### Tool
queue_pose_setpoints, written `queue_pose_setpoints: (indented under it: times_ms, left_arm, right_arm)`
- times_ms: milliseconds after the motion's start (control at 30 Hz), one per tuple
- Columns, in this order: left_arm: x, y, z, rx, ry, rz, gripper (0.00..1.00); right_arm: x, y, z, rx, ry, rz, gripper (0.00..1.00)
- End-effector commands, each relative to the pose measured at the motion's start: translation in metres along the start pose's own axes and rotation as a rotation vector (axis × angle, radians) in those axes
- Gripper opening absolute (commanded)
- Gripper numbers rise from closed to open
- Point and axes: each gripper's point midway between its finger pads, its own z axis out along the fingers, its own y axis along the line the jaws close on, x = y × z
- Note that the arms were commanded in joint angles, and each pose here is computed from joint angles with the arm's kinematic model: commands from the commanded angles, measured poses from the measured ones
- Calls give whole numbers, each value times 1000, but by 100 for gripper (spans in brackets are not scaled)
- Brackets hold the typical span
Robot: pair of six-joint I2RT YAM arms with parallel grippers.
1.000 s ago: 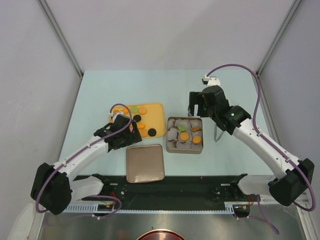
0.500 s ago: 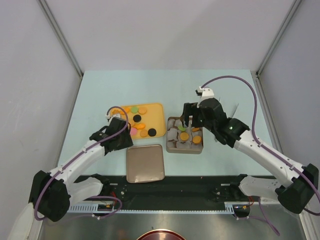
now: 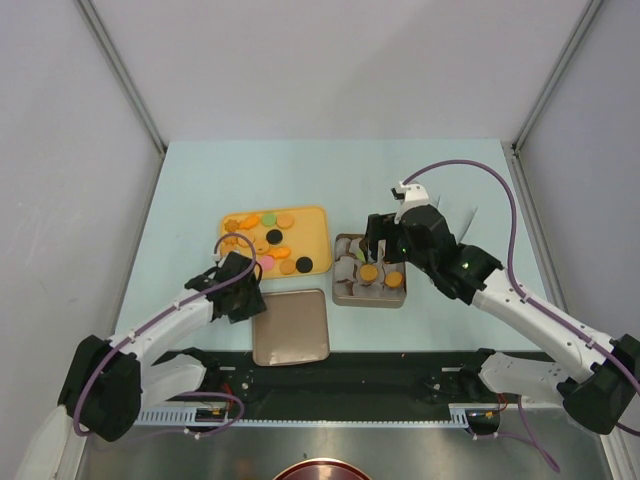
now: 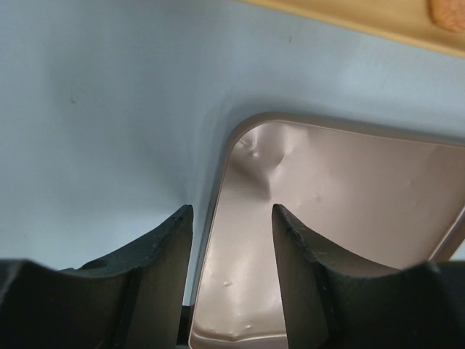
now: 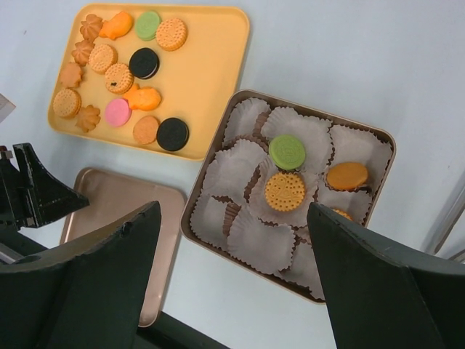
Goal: Pack the cookies
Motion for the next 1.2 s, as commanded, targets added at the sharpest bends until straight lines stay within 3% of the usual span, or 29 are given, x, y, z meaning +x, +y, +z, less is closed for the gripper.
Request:
queue_pose_setpoints:
  times_ms: [0, 133, 333, 500, 1167]
  left_arm:
    - [3, -5, 8, 25, 8, -40, 50]
    - [10, -1, 16, 21, 26, -40, 42]
    - [14, -2, 20, 32, 33, -38, 12]
    - [15, -2, 19, 37, 27, -43, 1]
    - [-41, -39, -83, 164, -150, 50, 1]
  right_arm:
    - [-11, 4, -3, -17, -47, 4, 87]
    - [-10, 2, -2, -7, -44, -10, 87]
    - [-9, -1, -3, 5, -41, -16, 87]
    - [-8, -3, -5, 14, -39, -19, 87]
    - [-21, 1, -16, -14, -90, -19, 87]
